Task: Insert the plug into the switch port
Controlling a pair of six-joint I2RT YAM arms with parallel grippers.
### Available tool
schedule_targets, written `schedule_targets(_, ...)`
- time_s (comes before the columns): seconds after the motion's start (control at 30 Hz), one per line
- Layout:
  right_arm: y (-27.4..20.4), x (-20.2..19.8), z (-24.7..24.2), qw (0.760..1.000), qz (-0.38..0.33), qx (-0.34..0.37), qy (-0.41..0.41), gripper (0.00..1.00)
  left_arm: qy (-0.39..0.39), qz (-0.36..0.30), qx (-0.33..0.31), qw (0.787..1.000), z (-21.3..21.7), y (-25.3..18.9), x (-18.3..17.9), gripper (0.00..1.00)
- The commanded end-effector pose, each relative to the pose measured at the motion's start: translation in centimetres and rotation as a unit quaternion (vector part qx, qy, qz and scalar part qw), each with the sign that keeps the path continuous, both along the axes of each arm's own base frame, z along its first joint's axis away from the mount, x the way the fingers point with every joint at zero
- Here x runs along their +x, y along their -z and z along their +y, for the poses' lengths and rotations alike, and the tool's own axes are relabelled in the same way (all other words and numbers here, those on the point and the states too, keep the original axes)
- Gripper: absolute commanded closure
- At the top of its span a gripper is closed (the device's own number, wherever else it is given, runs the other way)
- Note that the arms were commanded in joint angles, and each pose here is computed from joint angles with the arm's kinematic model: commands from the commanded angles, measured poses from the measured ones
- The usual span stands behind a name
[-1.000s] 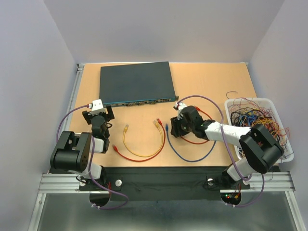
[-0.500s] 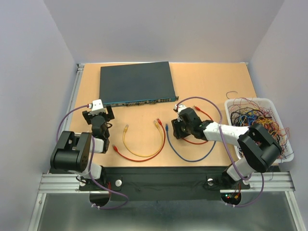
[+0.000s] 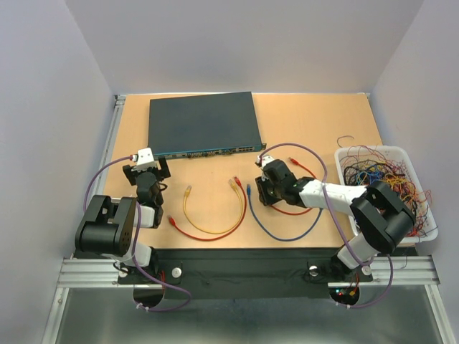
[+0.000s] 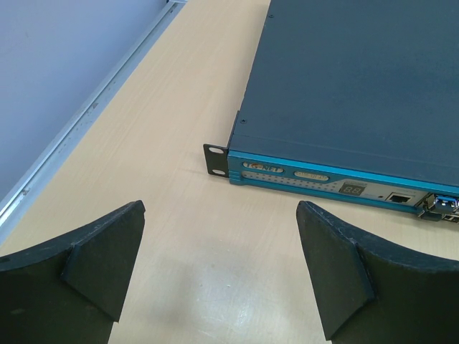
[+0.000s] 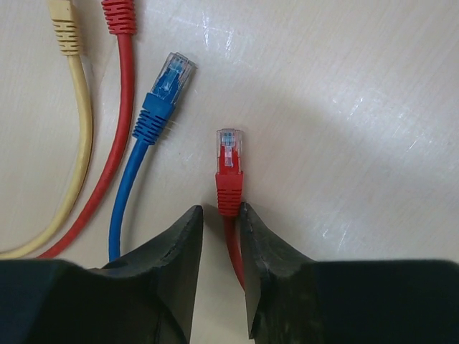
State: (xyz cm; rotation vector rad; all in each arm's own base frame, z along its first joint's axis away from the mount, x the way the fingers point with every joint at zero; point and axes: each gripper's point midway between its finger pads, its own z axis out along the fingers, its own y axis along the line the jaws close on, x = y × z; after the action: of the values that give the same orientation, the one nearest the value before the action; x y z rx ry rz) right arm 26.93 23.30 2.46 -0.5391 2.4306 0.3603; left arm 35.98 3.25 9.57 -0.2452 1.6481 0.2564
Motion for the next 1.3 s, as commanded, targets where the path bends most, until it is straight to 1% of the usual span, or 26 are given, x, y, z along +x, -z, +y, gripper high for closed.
schedule_targets(0.0, -0.5, 0.2, 1.1, 1.000, -0.001, 0.002, -0.012, 0.68, -0.007, -0.159, -0.017, 0.987, 0.2, -8.0, 1.2, 0.01)
schedule_targets(0.1, 0.0, 0.2, 1.4, 1.000, 0.006, -0.002, -0.013, 0.73, -0.007, -0.160, -0.017, 0.987, 0.2, -8.0, 1.2, 0.01)
schedule_targets(0.27, 0.4, -0.2, 1.3, 1.000, 0.010, -0.009, -0.012, 0.92, -0.007, -0.160, -0.017, 0.987, 0.3, -8.0, 1.2, 0.01)
schedule_targets(0.4, -0.7, -0.5, 0.7, 1.000, -0.002, -0.007, -0.004, 0.98, -0.007, -0.160, -0.017, 0.987, 0.2, -8.0, 1.2, 0.01)
schedule_targets(0.5, -1.9, -0.3, 0.3, 1.000, -0.016, 0.002, 0.014, 1.00, -0.007, -0.159, -0.016, 0.987, 0.2, -8.0, 1.2, 0.01)
schedule_targets(0.57, -3.7, 0.1, 0.2, 0.999, -0.034, 0.016, 0.029, 1.00, -0.007, -0.158, -0.016, 0.987, 0.3, -7.9, 1.2, 0.01)
schedule_targets(0.77, -6.8, 0.2, 0.1, 0.997, -0.056, 0.043, 0.041, 1.00, -0.007, -0.159, -0.016, 0.987, 0.3, -8.0, 1.2, 0.01)
schedule_targets(0.93, -8.1, 0.3, 0.1, 0.995, -0.067, 0.054, 0.048, 1.00, -0.007, -0.159, -0.016, 0.987, 0.3, -8.0, 1.2, 0.01)
schedule_targets(0.97, -7.9, 0.5, 0.0, 0.995, -0.067, 0.049, 0.051, 1.00, 0.004, -0.168, -0.005, 0.986, -0.3, -9.0, 1.3, 0.01)
schedule_targets(1.03, -7.8, 0.9, 0.0, 0.995, -0.069, 0.043, 0.055, 1.00, 0.016, -0.148, 0.003, 0.989, -1.4, -9.9, 2.0, 0.01)
schedule_targets(1.07, -7.9, 1.2, 0.1, 0.995, -0.073, 0.038, 0.057, 1.00, 0.000, -0.127, 0.002, 0.992, -1.4, -11.0, 2.7, 0.01)
schedule_targets(1.13, -7.5, 1.7, 0.3, 0.995, -0.070, 0.031, 0.059, 0.99, -0.005, -0.125, -0.031, 0.992, -1.9, -12.4, 3.3, 0.01)
schedule_targets(1.17, -7.4, 2.0, 0.3, 0.995, -0.071, 0.027, 0.063, 1.00, 0.003, -0.095, -0.046, 0.994, -2.3, -11.9, 3.5, 0.01)
schedule_targets(1.2, -7.9, 2.5, 0.6, 0.995, -0.077, 0.028, 0.064, 1.00, 0.019, -0.110, -0.063, 0.992, -3.1, -14.0, 4.5, 0.01)
schedule_targets(1.23, -7.2, 2.8, 0.7, 0.995, -0.071, 0.019, 0.064, 1.00, 0.037, -0.103, -0.070, 0.991, -3.9, -14.2, 5.0, 0.01)
schedule_targets(1.27, -7.2, 3.2, 0.9, 0.995, -0.074, 0.015, 0.068, 0.99, 0.050, -0.081, -0.081, 0.992, -4.6, -13.2, 5.8, 0.01)
